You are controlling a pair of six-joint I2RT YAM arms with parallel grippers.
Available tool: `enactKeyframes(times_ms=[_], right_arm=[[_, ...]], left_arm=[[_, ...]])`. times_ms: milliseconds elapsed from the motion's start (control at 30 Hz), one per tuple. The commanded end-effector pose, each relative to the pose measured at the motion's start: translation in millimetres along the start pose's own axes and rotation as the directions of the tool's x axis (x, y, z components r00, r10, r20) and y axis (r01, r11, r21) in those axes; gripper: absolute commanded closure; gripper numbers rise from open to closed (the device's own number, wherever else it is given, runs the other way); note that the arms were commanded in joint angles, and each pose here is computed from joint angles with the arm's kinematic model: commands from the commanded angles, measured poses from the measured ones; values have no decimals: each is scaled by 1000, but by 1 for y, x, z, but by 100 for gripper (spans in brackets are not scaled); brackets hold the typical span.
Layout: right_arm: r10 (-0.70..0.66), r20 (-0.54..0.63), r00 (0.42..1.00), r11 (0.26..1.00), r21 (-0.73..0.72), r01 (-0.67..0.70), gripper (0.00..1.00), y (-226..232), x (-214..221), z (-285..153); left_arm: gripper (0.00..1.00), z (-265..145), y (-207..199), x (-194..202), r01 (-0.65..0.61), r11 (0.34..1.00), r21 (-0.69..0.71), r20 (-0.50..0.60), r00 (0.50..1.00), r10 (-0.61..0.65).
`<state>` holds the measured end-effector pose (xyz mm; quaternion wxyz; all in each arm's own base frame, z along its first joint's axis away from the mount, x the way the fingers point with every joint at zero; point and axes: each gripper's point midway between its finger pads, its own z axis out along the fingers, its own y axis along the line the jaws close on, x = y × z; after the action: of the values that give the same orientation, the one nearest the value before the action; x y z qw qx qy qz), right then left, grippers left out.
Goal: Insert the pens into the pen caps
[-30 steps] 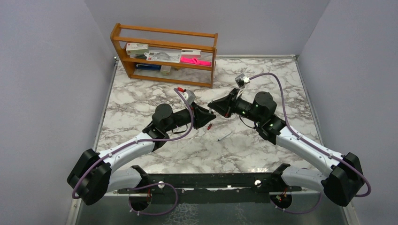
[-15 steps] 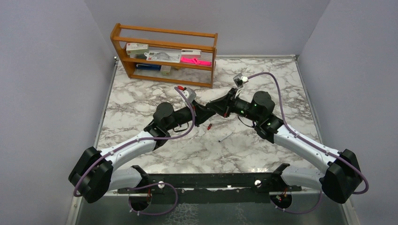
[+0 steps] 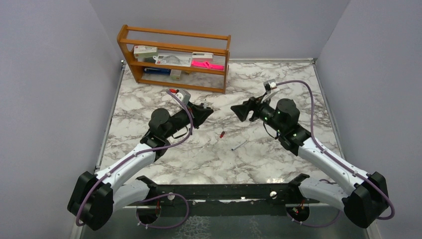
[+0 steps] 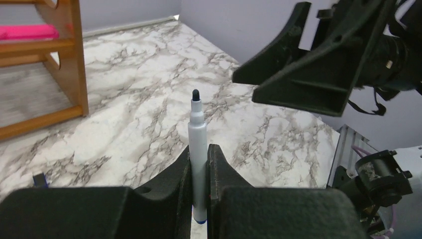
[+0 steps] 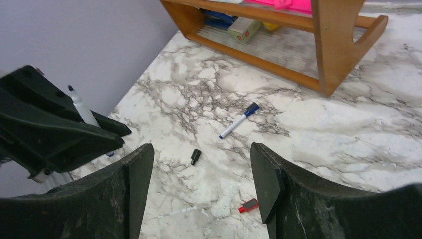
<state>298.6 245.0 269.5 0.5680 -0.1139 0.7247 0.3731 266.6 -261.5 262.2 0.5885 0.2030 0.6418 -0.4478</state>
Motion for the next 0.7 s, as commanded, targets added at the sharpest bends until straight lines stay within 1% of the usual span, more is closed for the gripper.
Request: enactKeyframes(times_ms=[0,100,133,233,267,367,400,433,467,500,533,567,667], right_arm=[[-70,-11,998,992,102,70,28,-26,23,-11],[-76,-146,986,980,173,101,29,-37,62,-5],[-59,-191,980,973,209,100,34,-42,75,-5],[-10,-318,948,951,290,107,54,-56,115,-2],[4,-349,937,943,314,112,59,-59,124,0],[40,-413,910,917,377,131,68,-67,144,9],[51,-428,902,910,393,135,68,-69,150,13],[59,-439,897,901,410,141,65,-71,154,16],[62,-447,892,892,427,152,54,-73,158,20],[66,-452,890,877,451,165,41,-76,162,22],[70,-454,888,868,466,171,34,-77,163,26],[91,-464,881,857,487,168,33,-78,167,28],[167,-447,879,818,561,130,34,-78,173,33]], left_arm=[[100,1,31,8,72,983,-170,-32,996,-79],[100,6,42,18,81,977,-200,-59,994,-94],[100,8,43,21,88,976,-200,-68,992,-104],[100,9,44,28,104,974,-202,-83,989,-123],[100,9,45,30,104,973,-206,-88,988,-124],[100,8,51,34,96,969,-227,-93,988,-120],[100,8,52,34,97,967,-236,-91,988,-122],[100,8,54,34,97,966,-242,-89,989,-121],[100,7,55,34,96,963,-250,-87,989,-121],[100,7,57,35,96,961,-259,-87,989,-122],[100,6,59,36,94,959,-267,-86,989,-121],[100,5,60,37,92,957,-275,-88,989,-120],[100,2,63,44,91,954,-287,-100,987,-124]])
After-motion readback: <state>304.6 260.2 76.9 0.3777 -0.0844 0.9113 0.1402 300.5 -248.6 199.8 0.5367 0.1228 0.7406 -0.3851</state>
